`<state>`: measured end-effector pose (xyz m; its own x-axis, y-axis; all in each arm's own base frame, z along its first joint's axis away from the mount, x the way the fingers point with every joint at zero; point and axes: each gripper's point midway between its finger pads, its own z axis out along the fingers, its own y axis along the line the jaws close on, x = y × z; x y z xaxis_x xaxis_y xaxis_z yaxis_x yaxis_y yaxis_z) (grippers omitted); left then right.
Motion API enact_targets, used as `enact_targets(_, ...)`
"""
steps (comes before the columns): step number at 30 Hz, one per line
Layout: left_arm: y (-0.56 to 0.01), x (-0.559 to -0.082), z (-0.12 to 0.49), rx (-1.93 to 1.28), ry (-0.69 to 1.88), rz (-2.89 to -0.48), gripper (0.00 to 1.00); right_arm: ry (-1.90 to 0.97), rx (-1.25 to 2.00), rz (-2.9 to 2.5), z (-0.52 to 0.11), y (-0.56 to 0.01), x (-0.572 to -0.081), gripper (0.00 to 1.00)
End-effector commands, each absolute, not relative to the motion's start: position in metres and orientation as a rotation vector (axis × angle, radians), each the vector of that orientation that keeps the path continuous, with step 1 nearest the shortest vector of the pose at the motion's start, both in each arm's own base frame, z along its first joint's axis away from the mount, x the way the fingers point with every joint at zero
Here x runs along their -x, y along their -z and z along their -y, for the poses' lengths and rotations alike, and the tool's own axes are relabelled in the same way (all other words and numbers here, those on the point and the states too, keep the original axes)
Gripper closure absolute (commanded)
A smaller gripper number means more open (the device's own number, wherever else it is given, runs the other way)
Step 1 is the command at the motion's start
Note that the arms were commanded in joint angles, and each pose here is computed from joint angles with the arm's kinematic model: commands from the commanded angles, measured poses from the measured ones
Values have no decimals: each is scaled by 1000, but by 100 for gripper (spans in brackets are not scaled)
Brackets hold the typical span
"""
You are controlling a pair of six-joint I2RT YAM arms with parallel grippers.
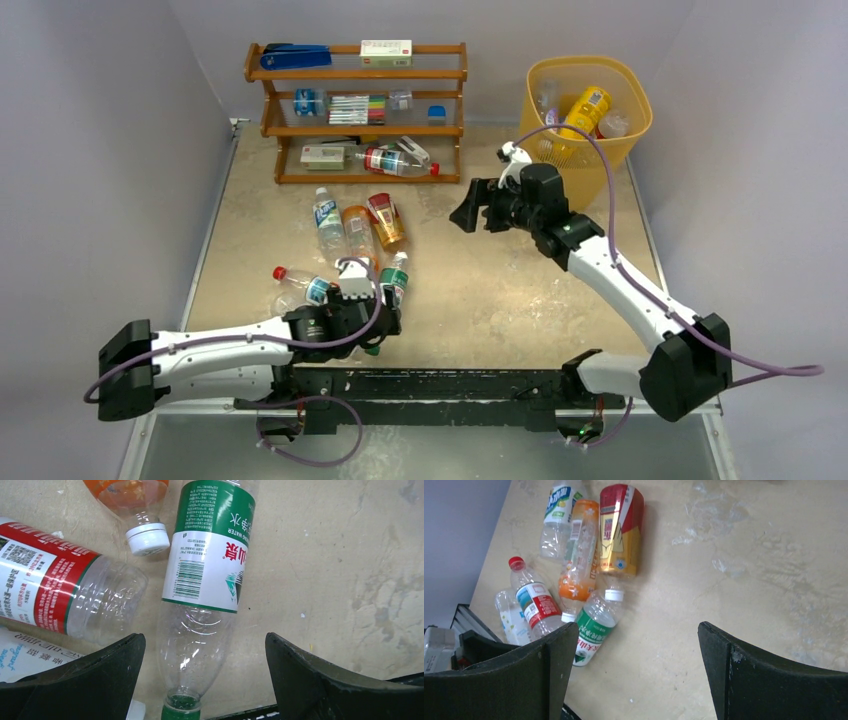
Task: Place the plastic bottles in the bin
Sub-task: Pick up the plastic bottle at the center of the board.
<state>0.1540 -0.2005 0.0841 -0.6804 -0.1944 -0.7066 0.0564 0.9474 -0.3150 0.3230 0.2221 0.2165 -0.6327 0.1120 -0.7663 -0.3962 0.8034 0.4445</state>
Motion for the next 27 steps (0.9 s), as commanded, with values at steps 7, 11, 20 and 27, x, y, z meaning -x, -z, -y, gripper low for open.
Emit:
enact_targets(7,-74,-172,237,-58,327,-2267,10,-826,191,-2145,-219,-188,-295,9)
enact_targets(11,-62,-173,242,-98,291,-2284,10,-838,185,-2161,-219,-177,-291,9)
enact_targets(20,-72,-175,258,-116,373,-2258,30,-867,184,-2187,-222,-162,-287,9)
enact_targets(27,-124,-155,303,-199,792,-2157,34,-1059,226,-2148,-243,-173,-274,9)
